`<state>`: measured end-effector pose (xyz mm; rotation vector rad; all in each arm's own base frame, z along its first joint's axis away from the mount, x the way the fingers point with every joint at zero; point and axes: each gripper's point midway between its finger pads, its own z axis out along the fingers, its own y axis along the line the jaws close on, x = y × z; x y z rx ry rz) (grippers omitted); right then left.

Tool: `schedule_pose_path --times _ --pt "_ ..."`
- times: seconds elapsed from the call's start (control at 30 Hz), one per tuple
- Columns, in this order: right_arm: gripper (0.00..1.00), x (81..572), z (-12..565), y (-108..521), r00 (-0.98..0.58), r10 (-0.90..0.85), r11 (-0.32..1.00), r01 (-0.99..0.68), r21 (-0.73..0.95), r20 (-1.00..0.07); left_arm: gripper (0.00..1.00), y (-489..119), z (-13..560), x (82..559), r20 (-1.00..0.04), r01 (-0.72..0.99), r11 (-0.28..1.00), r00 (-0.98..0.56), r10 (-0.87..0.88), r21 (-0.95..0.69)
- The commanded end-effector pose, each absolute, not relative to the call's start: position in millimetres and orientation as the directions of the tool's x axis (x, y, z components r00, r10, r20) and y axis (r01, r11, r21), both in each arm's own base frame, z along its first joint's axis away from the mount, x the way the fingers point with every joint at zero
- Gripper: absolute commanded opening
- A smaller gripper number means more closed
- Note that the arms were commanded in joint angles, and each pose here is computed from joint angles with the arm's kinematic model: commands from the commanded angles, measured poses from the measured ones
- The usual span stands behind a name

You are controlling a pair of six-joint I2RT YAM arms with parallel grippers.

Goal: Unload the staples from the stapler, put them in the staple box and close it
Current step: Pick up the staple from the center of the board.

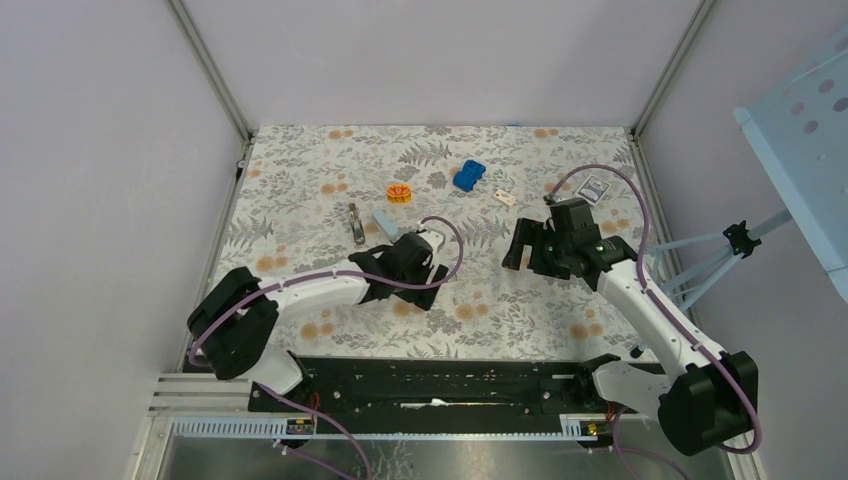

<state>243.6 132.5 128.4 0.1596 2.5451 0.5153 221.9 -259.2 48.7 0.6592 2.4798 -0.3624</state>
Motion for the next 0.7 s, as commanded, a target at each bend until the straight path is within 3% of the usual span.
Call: schedule_pose_path --times 0.0,0.37,0.57,0.67 --pt "0.92 257.8 139.6 140.4 -0.842 0.161 0.916 -0.067 0.395 -0.515 0.8 -275.8 59.4 226.6 -0.583 0.606 0.786 -0.686 0.435 -0.127" --pt "0.88 257.4 132.8 141.1 -0.845 0.152 0.916 -0.075 0.394 -0.513 0.71 -278.8 41.9 208.0 -0.478 0.708 0.691 -0.663 0.576 -0.148" --pt "0.87 257.9 131.6 139.3 -0.847 0.132 0.923 -0.085 0.376 -0.515 0.58 -280.8 34.4 208.8 -0.457 0.714 0.684 -0.662 0.594 -0.146" --pt "0.86 257.4 129.8 138.9 -0.85 0.128 0.924 -0.085 0.372 -0.511 0.57 -285.1 32.8 208.3 -0.452 0.716 0.68 -0.665 0.594 -0.16"
